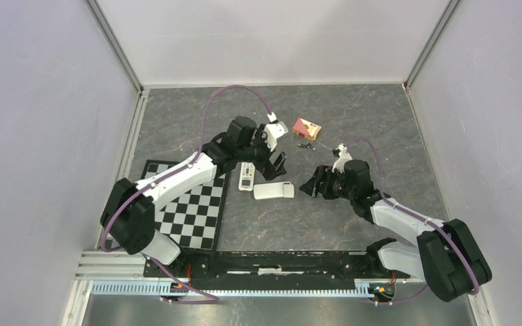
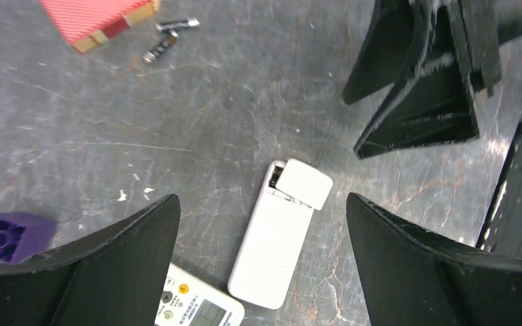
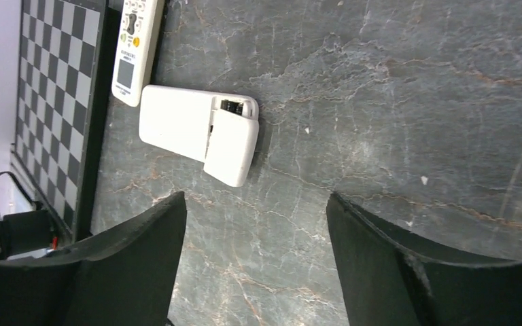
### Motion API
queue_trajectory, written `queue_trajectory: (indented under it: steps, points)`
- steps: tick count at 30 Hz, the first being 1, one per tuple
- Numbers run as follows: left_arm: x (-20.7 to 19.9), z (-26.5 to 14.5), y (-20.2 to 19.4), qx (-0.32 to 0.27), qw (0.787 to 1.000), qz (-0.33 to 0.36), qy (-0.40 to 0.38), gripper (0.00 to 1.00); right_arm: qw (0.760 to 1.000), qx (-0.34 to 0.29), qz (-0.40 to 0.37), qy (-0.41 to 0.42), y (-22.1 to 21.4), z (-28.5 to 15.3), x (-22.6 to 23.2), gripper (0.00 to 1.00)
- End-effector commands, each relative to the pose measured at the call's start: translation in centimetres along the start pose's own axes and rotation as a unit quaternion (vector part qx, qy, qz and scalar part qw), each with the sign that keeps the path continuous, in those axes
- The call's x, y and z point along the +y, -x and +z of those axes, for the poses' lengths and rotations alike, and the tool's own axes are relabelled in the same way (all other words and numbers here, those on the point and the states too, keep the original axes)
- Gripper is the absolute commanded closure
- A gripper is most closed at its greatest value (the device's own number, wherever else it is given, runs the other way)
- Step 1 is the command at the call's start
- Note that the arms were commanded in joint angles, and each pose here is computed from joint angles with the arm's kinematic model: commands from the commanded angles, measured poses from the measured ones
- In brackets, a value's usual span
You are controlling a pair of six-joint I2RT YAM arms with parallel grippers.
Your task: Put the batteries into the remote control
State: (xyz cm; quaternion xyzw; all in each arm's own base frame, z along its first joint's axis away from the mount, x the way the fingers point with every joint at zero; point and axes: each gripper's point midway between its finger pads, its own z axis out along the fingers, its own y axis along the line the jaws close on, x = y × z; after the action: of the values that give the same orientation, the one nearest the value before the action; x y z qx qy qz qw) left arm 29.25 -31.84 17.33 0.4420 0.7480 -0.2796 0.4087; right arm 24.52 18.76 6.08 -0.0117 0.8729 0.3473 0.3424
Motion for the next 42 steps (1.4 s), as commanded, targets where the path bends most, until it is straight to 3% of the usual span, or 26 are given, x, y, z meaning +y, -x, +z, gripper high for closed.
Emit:
queue_trajectory:
  steps: [1,4,8,11,21,30,42]
  points:
    - [-2.4,1.9,-2.3,0.008,0.994,0.061,-0.089,0.02,0.998,0.005,0.044,0.034,0.3,0.8,1.5,0.23]
    - [-3.0,3.7,-3.6,0.033,0.992,0.064,-0.103,0.03,0.997,0.031,0.055,0.055,-0.7,1.4,2.1,0.30]
    - [-4.0,5.0,-5.4,0.073,0.988,0.088,-0.102,0.05,0.997,0.026,0.051,0.053,-0.3,1.9,2.4,0.32]
    - [-3.8,5.6,-6.9,0.085,0.986,0.113,-0.092,0.04,0.998,0.016,0.054,0.034,0.0,2.5,1.7,0.32]
    - [-2.9,6.8,-10.8,0.131,0.975,0.156,-0.090,0.02,0.997,0.038,0.059,0.030,0.1,5.3,1.6,0.49]
    - [-2.5,8.2,-11.4,0.134,0.967,0.191,-0.102,0.08,0.994,0.061,0.076,0.042,-0.9,6.2,2.1,0.64]
    - [-3.5,9.1,-10.4,0.110,0.970,0.177,-0.122,0.12,0.994,0.069,0.069,0.042,-1.2,6.7,1.9,0.72]
